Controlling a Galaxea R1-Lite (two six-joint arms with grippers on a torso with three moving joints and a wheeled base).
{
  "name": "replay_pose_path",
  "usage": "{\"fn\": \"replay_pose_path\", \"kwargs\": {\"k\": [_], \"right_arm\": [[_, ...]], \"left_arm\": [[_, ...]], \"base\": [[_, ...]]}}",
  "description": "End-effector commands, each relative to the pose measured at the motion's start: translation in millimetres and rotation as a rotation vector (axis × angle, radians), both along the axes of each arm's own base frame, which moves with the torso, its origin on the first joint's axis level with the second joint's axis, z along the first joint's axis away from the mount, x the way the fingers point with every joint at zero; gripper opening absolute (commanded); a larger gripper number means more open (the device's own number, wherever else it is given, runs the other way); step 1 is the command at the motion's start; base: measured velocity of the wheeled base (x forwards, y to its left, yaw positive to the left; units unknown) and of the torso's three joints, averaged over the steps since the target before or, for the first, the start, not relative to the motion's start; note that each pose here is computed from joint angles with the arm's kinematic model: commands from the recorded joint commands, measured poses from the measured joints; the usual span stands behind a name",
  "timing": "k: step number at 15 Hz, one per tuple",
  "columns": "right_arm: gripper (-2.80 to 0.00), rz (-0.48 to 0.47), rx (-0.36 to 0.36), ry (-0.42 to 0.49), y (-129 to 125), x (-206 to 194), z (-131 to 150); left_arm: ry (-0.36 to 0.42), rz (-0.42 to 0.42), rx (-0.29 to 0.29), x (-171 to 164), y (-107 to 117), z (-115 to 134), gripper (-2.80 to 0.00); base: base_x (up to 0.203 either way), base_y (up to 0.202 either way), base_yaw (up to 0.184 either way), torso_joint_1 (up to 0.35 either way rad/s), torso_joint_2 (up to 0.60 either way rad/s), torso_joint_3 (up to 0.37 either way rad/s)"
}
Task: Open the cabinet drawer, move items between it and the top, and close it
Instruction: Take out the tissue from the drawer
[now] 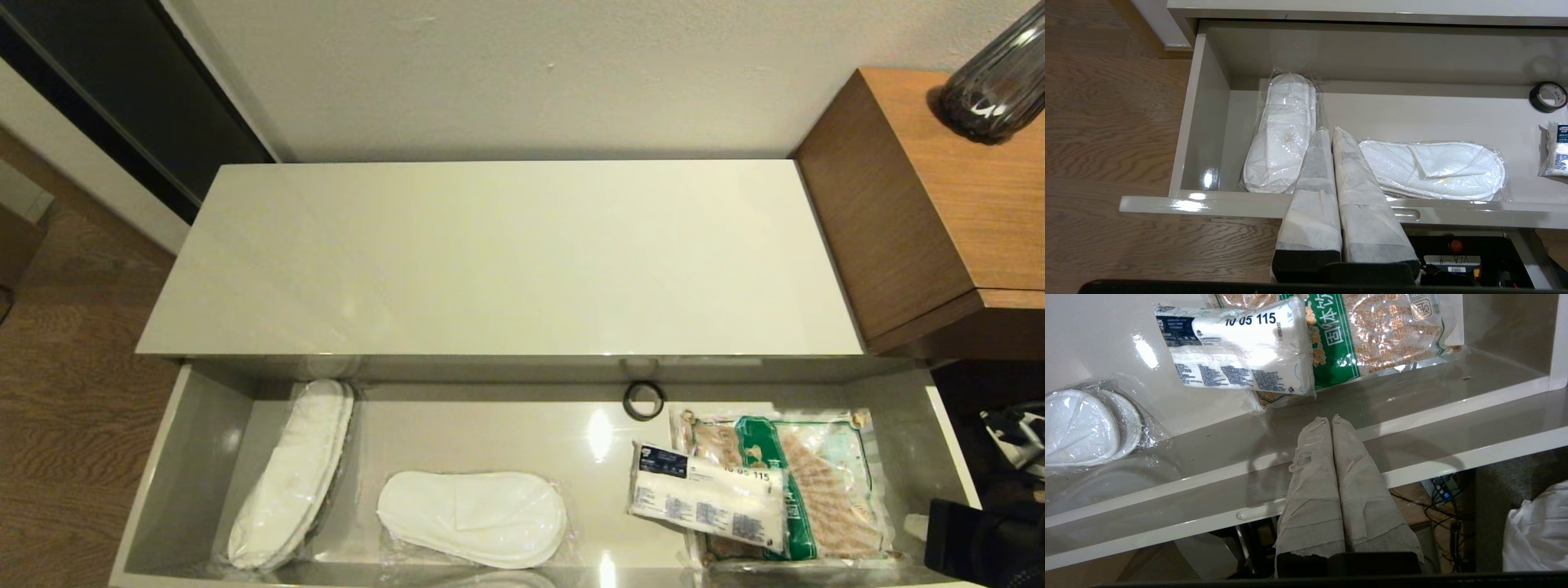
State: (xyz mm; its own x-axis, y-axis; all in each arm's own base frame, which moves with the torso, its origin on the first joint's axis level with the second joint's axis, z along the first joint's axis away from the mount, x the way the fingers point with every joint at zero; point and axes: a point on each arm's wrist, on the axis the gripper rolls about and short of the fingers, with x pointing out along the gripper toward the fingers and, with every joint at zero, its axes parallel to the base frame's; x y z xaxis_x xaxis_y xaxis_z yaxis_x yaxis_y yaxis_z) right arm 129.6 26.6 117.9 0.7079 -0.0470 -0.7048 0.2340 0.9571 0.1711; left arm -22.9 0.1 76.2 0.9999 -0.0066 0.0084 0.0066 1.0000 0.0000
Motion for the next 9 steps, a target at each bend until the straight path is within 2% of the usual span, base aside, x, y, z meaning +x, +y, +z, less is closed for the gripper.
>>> {"fn": "replay_pose_path", "kwargs": {"k": [1, 9], "right_arm": [[-2.80, -0.011, 0.008, 0.003, 0.2, 0.6, -0.3], [-2.80, -0.016, 0.010, 0.015, 0.4, 1.6, -2.1]], "left_arm": [[0.001, 0.000, 0.000, 0.1, 0.0, 0.1, -2.80], [0.001, -0.001, 0.000, 0.1, 0.0, 0.1, -2.80]], "base": [[0.000, 0.000, 0.000, 0.000, 0.00, 0.000], [0.000, 0.000, 0.000, 0.000, 0.00, 0.000]]}}
